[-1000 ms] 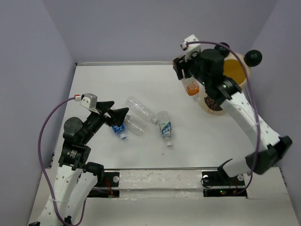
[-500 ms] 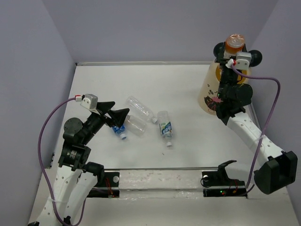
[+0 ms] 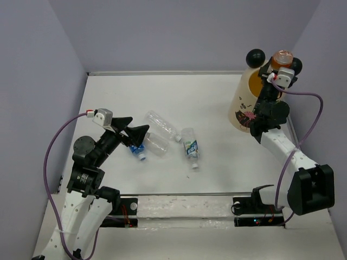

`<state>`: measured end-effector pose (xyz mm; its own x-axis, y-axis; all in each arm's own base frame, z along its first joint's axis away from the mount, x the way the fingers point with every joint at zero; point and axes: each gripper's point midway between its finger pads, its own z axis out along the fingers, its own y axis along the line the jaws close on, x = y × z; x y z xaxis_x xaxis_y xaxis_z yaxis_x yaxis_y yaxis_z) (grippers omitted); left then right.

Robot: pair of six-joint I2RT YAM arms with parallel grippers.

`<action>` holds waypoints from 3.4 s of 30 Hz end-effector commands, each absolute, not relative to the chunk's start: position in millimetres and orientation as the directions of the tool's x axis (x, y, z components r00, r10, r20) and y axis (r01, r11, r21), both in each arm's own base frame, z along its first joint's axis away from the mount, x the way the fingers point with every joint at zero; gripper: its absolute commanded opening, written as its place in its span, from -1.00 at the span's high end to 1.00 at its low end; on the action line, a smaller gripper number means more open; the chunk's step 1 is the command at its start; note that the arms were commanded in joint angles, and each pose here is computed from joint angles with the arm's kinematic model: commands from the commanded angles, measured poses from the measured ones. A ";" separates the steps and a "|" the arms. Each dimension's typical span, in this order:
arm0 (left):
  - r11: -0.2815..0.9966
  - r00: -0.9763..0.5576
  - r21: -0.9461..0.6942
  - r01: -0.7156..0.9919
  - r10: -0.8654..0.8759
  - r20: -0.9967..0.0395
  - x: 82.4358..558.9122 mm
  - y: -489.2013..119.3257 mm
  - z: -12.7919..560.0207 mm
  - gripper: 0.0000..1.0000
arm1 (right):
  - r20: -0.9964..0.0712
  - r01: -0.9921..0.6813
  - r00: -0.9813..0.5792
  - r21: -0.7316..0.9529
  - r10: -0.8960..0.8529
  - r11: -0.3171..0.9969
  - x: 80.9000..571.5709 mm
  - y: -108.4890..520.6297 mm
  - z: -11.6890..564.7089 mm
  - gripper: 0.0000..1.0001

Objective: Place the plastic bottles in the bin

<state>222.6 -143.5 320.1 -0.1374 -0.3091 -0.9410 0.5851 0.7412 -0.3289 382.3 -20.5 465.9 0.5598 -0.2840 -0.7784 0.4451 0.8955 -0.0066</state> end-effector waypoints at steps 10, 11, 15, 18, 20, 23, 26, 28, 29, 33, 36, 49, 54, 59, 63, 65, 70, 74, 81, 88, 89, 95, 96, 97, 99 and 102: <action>0.733 -0.093 -0.305 0.608 -0.317 -0.944 220.0 -144.6 340.5 -0.98 | -0.829 0.276 0.558 0.154 -0.027 0.949 361.4 -14.5 457.8 -0.76; 0.733 -0.097 -0.307 0.607 -0.315 -0.944 220.7 -145.0 339.0 -0.98 | -0.848 0.230 0.530 0.159 0.014 0.960 364.4 -7.0 456.7 -0.75; 0.735 -0.094 -0.307 0.605 -0.318 -0.944 221.1 -144.2 340.1 -0.98 | -0.953 0.058 0.266 0.168 0.146 0.984 382.9 46.6 413.6 -0.69; 0.740 -0.094 -0.307 0.598 -0.316 -0.944 222.5 -143.3 338.8 -0.98 | -0.983 -0.073 0.075 0.165 0.170 0.984 378.1 103.2 366.2 -0.69; 0.743 -0.102 -0.311 0.593 -0.314 -0.944 224.3 -143.2 336.2 -0.98 | -0.984 -0.187 -0.044 0.177 0.172 0.966 368.6 143.5 338.1 -0.69; 0.741 -0.108 -0.312 0.595 -0.311 -0.944 225.0 -144.2 335.1 -0.98 | -0.944 -0.294 -0.321 0.181 0.081 0.938 346.5 195.4 267.0 -0.71; 0.737 -0.107 -0.313 0.599 -0.314 -0.943 223.6 -144.6 336.5 -0.98 | -0.854 -0.396 -0.520 0.241 0.000 0.886 324.2 229.0 220.9 -0.76; 0.739 -0.102 -0.312 0.597 -0.316 -0.943 223.0 -143.5 337.3 -0.98 | -0.803 -0.399 -0.595 0.257 -0.036 0.880 317.5 234.0 198.3 -0.78; 0.741 -0.096 -0.310 0.595 -0.318 -0.943 222.8 -142.4 338.7 -0.98 | -0.783 -0.411 -0.620 0.277 -0.044 0.868 312.6 241.6 192.5 -0.79; 0.744 -0.086 -0.306 0.594 -0.319 -0.944 221.7 -140.8 341.2 -0.98 | -0.726 -0.409 -0.683 0.284 -0.084 0.867 311.4 256.3 169.0 -0.82; 0.742 -0.084 -0.306 0.596 -0.321 -0.943 220.2 -140.9 341.6 -0.98 | -0.703 -0.411 -0.704 0.287 -0.102 0.865 316.7 267.8 158.9 -0.85; 0.750 -0.066 -0.300 0.589 -0.326 -0.943 217.3 -137.3 345.5 -0.98 | -0.603 -0.408 -0.770 0.215 -0.208 0.887 339.7 289.2 107.5 -0.90; 0.755 -0.061 -0.296 0.585 -0.323 -0.944 217.6 -136.1 345.8 -0.98 | -0.586 -0.387 -0.778 0.164 -0.226 0.907 348.0 284.7 90.8 -0.92; 0.755 -0.061 -0.296 0.585 -0.323 -0.944 217.5 -136.2 345.8 -0.98 | -0.551 -0.366 -0.793 0.093 -0.258 0.926 355.3 277.1 67.4 -0.68; 0.754 -0.062 -0.296 0.586 -0.323 -0.944 217.3 -136.5 345.8 -0.98 | -0.542 -0.342 -0.793 0.020 -0.278 0.939 359.9 264.5 61.3 -0.23; 0.755 -0.061 -0.296 0.585 -0.323 -0.944 217.5 -136.2 345.8 -0.98 | -0.543 -0.345 -0.789 0.004 -0.288 0.939 361.8 262.7 63.1 -0.08; 0.755 -0.058 -0.296 0.586 -0.324 -0.944 216.8 -136.1 346.5 -0.98 | -0.527 -0.358 -0.791 -0.012 -0.310 0.934 357.0 258.0 67.1 0.17; 0.755 -0.055 -0.295 0.585 -0.325 -0.944 216.5 -135.6 347.6 -0.98 | -0.584 -0.357 -0.761 0.013 -0.283 0.934 355.6 257.5 97.5 0.32; 0.755 -0.061 -0.296 0.585 -0.323 -0.944 217.5 -136.2 345.8 -0.98 | -0.939 -0.289 -0.329 -0.004 -0.103 0.957 376.2 226.5 291.8 0.36; 0.751 -0.050 -0.294 0.591 -0.329 -0.943 214.5 -136.1 349.7 -0.98 | -0.914 0.040 0.395 0.113 0.089 0.993 343.4 98.1 481.2 0.53; 0.751 -0.053 -0.295 0.590 -0.329 -0.943 214.8 -136.2 349.0 -0.98 | -0.891 0.095 0.450 0.113 0.059 0.989 340.0 77.6 492.7 0.56; 0.744 -0.050 -0.290 0.602 -0.327 -0.944 211.5 -138.4 350.7 -0.98 | -0.693 0.343 0.714 0.217 -0.103 0.914 309.3 4.2 547.2 0.68; 0.743 -0.047 -0.287 0.605 -0.327 -0.944 210.4 -138.6 351.7 -0.98 | -0.662 0.401 0.730 0.215 -0.169 0.891 300.8 -7.8 554.5 0.68; 0.743 -0.046 -0.286 0.606 -0.326 -0.944 209.9 -138.7 351.6 -0.98 | -0.657 0.431 0.726 0.202 -0.204 0.880 301.8 -11.3 554.6 0.69; 0.744 -0.044 -0.284 0.605 -0.325 -0.945 209.0 -138.3 351.9 -0.98 | -0.663 0.484 0.699 0.166 -0.266 0.859 312.4 -15.1 548.4 0.69; 0.749 -0.035 -0.281 0.600 -0.326 -0.945 207.9 -136.7 353.7 -0.98 | -0.668 0.543 0.669 0.141 -0.325 0.827 325.6 -27.7 539.5 0.68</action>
